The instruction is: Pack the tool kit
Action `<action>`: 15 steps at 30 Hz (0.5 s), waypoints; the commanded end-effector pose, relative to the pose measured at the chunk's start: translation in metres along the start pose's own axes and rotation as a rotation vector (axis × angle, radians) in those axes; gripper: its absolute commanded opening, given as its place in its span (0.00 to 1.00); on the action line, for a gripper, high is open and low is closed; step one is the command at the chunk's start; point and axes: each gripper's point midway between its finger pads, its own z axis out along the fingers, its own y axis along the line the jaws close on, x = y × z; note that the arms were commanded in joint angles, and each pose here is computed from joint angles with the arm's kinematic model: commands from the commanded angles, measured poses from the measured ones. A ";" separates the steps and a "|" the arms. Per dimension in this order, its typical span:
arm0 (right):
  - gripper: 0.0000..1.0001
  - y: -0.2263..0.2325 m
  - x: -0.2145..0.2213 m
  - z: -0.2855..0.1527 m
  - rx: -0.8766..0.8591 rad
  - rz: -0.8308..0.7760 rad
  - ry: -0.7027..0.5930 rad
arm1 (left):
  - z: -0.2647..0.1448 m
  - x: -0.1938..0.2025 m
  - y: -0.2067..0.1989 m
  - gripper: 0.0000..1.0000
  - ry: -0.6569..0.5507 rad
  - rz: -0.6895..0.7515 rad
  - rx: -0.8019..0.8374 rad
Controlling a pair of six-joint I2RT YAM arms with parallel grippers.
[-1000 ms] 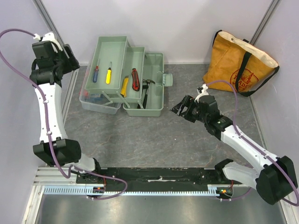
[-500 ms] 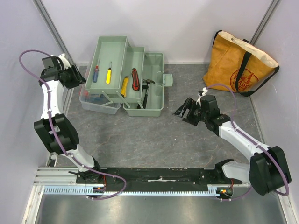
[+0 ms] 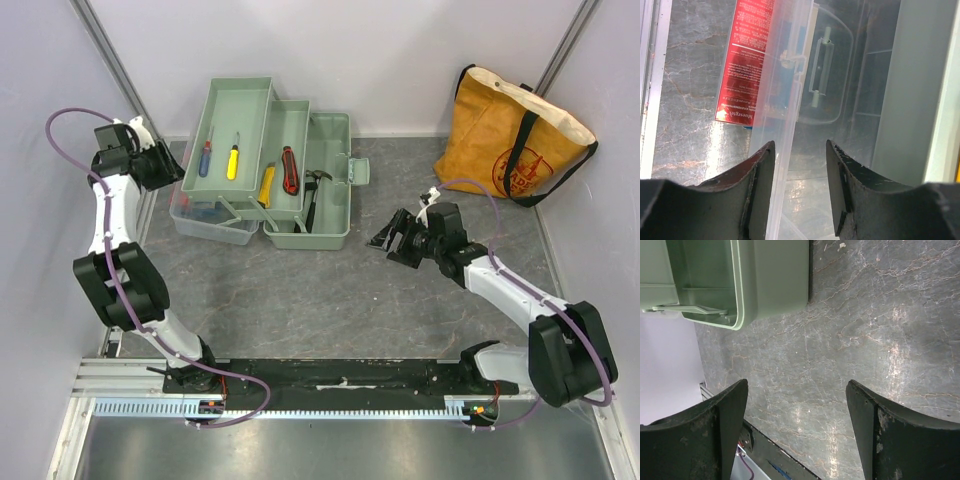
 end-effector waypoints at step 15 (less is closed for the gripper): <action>0.84 0.009 -0.020 0.019 -0.042 -0.020 -0.042 | 0.028 0.008 0.021 0.31 0.019 0.125 -0.161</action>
